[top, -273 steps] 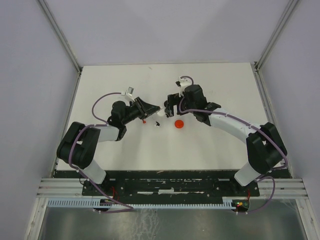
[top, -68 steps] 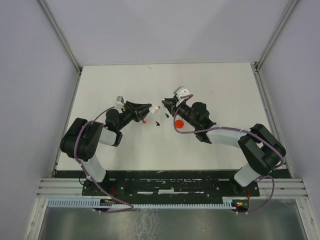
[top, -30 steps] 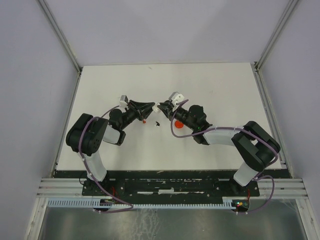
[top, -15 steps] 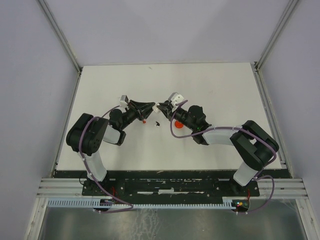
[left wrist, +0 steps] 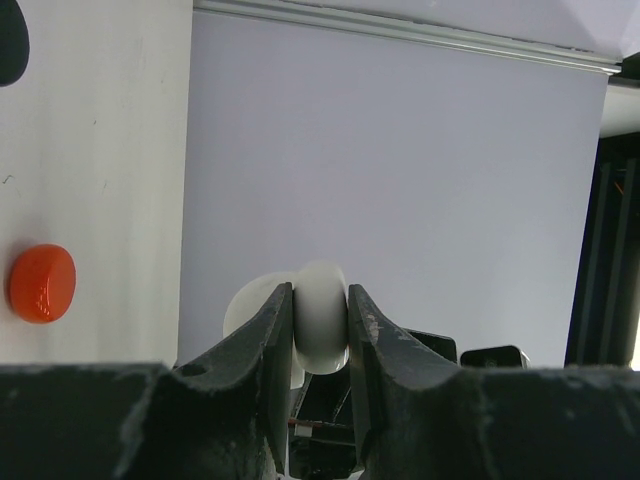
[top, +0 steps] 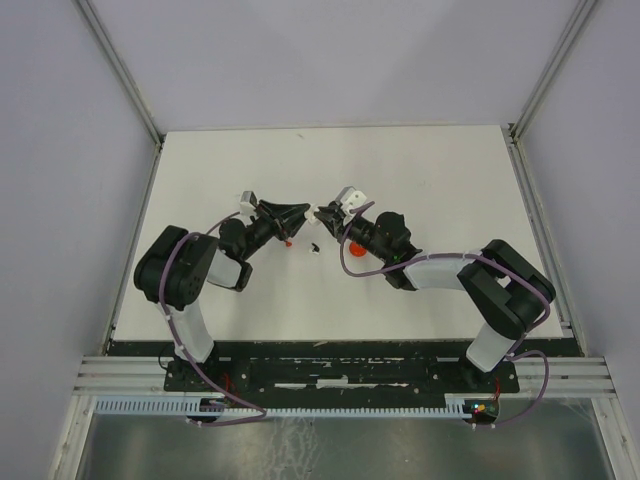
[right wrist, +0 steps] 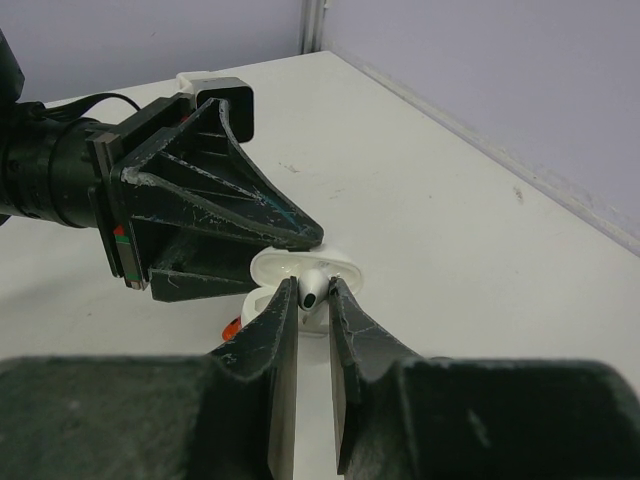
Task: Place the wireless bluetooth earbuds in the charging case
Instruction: Place the earbud in the charging case.
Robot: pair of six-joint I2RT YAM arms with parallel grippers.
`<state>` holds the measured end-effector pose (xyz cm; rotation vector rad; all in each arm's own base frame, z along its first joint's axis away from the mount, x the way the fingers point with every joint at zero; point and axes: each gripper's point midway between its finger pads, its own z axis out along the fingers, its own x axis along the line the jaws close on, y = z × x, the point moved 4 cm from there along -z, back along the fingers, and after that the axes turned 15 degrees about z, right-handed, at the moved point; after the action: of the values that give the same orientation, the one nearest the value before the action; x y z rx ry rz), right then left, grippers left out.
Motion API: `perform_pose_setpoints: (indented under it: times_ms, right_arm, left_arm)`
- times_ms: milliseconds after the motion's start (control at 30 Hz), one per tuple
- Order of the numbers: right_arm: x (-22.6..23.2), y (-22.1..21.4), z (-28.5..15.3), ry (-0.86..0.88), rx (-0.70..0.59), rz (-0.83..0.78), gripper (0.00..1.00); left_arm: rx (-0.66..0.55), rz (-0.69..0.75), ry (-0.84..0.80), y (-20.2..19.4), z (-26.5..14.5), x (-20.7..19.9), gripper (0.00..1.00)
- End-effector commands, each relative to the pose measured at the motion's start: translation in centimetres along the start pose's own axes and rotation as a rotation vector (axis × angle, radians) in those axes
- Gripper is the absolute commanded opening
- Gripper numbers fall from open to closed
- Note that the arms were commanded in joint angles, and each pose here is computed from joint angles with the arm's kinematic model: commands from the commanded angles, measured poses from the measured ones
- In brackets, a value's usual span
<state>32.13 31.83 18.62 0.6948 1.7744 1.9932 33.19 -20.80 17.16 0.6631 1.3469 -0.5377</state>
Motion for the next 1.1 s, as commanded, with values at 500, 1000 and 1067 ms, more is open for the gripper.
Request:
perform_pose_setpoints:
  times_ms: [500,1000,1067]
  right_arm:
    - [0.52,0.07,-0.08,0.005,-0.015,0.015,0.18]
    - [0.53,0.14,-0.08,0.003,-0.016,0.015,0.3]
    - [0.53,0.21,-0.11,0.002,-0.02,0.014,0.31]
  left_arm:
    - [-0.053,-0.025,-0.108,1.07,0.64,-2.23,0.03]
    - [-0.055,-0.018,-0.103,1.12,0.73,-2.2,0.03]
    - [-0.055,-0.016,-0.104,1.1,0.74,-2.26,0.03]
